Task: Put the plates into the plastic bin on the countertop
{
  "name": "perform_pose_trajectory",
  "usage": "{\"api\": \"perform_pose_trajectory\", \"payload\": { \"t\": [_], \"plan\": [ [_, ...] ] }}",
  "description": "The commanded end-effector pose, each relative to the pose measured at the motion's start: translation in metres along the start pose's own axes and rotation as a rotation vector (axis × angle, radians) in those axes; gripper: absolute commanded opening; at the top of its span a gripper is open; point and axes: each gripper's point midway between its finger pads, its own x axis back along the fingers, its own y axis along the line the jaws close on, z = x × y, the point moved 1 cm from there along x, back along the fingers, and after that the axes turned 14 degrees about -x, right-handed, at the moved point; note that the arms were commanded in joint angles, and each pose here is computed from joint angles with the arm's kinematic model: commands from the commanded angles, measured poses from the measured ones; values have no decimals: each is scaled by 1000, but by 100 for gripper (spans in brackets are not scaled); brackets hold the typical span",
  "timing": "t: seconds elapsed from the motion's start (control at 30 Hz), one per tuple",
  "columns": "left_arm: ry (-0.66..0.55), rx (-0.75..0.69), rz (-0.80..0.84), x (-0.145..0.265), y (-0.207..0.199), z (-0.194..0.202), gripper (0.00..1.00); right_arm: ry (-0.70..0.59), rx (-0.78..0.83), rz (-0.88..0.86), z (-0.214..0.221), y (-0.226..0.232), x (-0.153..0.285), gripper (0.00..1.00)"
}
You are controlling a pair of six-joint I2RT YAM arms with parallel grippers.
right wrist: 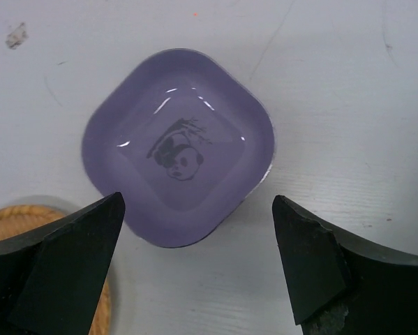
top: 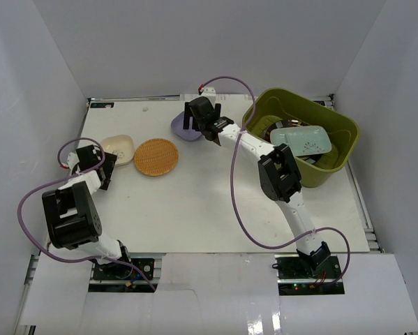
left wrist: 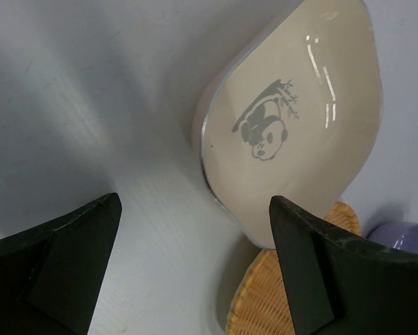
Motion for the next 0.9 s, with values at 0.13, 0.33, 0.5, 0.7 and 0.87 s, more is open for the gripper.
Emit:
{"api": "perform_pose_trajectory", "payload": {
  "t": [0.13,0.33,0.5,0.7,0.87],
  "plan": [
    [10,3,46,-16,-16,-8,98,-99,-79,153,-17,-38,-14,90],
    [8,-3,24,-21,-13,-9,82,-21,-95,150,17,-48,-35,82],
    [8,-31,-9,-21,-8,-11,59,18,-128,122,35,-47,-50,71],
    [-2,-73,-41,-19,-6,-21,18,36,-166,85,48,-45,-58,46],
    [-54,-122,-39,-3,-9,-41,0,-25,-177,34,29,-33,-39,18]
  ]
}}
